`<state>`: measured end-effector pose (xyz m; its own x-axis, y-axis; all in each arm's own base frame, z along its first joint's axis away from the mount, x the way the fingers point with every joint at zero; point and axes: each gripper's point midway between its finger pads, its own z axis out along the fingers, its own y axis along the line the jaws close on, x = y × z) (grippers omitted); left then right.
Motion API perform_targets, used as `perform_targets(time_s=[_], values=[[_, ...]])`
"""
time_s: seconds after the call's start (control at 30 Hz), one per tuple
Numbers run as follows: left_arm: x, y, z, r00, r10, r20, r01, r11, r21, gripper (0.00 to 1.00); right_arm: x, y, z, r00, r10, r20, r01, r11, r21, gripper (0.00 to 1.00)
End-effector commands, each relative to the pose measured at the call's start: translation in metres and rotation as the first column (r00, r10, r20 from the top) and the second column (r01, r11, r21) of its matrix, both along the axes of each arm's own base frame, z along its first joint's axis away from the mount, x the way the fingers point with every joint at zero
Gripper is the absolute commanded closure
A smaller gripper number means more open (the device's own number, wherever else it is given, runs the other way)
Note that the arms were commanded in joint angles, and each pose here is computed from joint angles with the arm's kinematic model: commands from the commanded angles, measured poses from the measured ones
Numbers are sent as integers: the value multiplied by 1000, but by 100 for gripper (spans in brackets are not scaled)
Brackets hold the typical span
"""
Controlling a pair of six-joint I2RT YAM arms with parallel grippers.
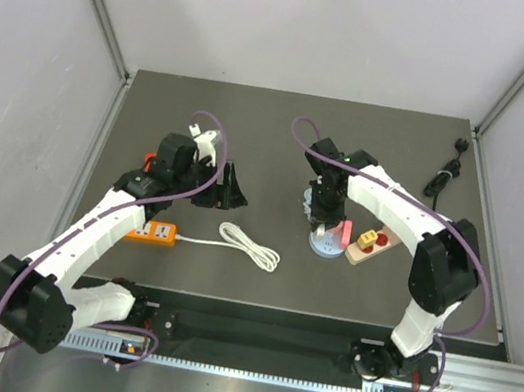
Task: Insert the plug
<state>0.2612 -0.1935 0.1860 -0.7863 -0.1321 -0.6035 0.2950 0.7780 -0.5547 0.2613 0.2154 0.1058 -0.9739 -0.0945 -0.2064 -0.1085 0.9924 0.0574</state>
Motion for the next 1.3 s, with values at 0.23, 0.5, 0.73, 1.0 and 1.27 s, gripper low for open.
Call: perform_targets(time_s=[0.23, 0.5, 0.73, 1.0, 1.27], values=[[0, -4, 15, 998, -21, 52, 21, 1000, -2, 21, 21, 7, -5, 998, -19, 53, 22, 998, -59, 100], [0, -3, 15, 998, -17, 55, 16, 1000, 5, 21, 22, 2, -13, 999, -14, 42, 18, 995, -98, 100], [1, -2, 14, 999, -12, 52, 11, 1000, 9, 21, 19, -2, -20, 1000, -6, 26, 9, 993, -118, 100], [1, -2, 13, 999, -11, 48, 10, 1000, 13, 21, 20, -5, -27, 1000, -13, 23, 15, 992, -123, 100], [2, -2, 12, 999, -9, 47, 8, 1000, 15, 21, 23, -11, -27, 999, -28, 43, 34, 990, -138, 100]])
